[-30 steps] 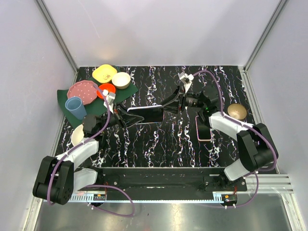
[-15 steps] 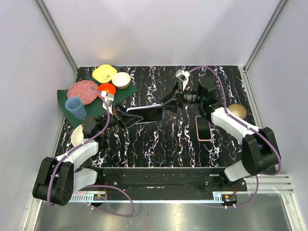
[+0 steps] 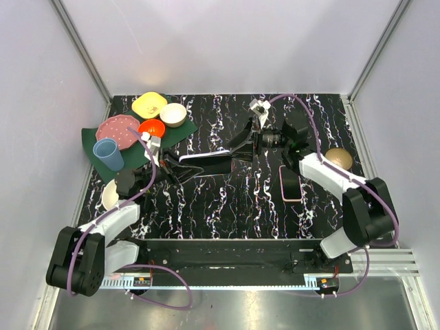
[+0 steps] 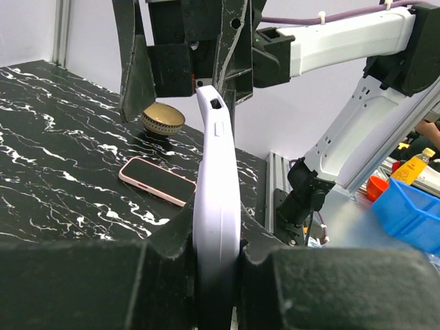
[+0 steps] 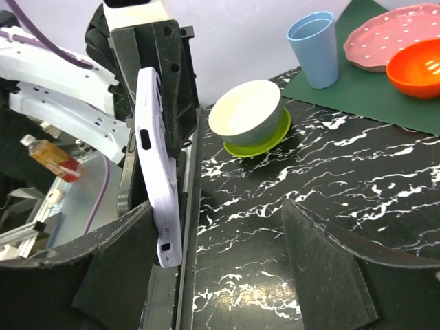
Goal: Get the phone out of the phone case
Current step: Remove the phone case from the phone.
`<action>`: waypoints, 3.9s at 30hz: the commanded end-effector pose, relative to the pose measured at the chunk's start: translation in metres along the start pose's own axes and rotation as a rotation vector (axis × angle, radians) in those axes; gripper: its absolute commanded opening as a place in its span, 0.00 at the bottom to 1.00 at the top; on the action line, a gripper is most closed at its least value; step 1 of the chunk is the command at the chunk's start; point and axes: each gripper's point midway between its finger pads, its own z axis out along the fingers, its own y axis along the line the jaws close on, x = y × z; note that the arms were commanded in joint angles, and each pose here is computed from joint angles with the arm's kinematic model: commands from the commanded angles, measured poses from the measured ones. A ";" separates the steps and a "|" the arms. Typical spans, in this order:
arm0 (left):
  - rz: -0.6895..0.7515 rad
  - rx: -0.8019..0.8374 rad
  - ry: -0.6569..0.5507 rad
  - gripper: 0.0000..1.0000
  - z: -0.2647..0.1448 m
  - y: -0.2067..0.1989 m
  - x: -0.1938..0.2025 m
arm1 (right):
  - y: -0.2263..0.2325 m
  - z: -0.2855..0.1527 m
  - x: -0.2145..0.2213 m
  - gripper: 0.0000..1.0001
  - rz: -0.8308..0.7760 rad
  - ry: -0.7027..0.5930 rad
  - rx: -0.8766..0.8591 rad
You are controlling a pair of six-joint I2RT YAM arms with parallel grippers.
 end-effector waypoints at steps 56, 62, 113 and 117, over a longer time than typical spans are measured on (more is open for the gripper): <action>0.175 -0.140 -0.237 0.00 -0.002 0.044 -0.073 | 0.049 0.033 0.033 0.60 -0.113 0.044 -0.279; 0.110 -0.108 -0.185 0.00 0.003 0.048 -0.064 | 0.045 0.028 0.028 0.59 -0.194 0.049 -0.263; 0.009 -0.016 -0.020 0.00 0.031 0.044 -0.014 | 0.034 0.038 0.012 0.52 -0.092 -0.062 -0.249; 0.014 -0.019 -0.015 0.00 0.031 0.045 -0.013 | 0.036 0.039 0.004 0.46 -0.098 -0.084 -0.269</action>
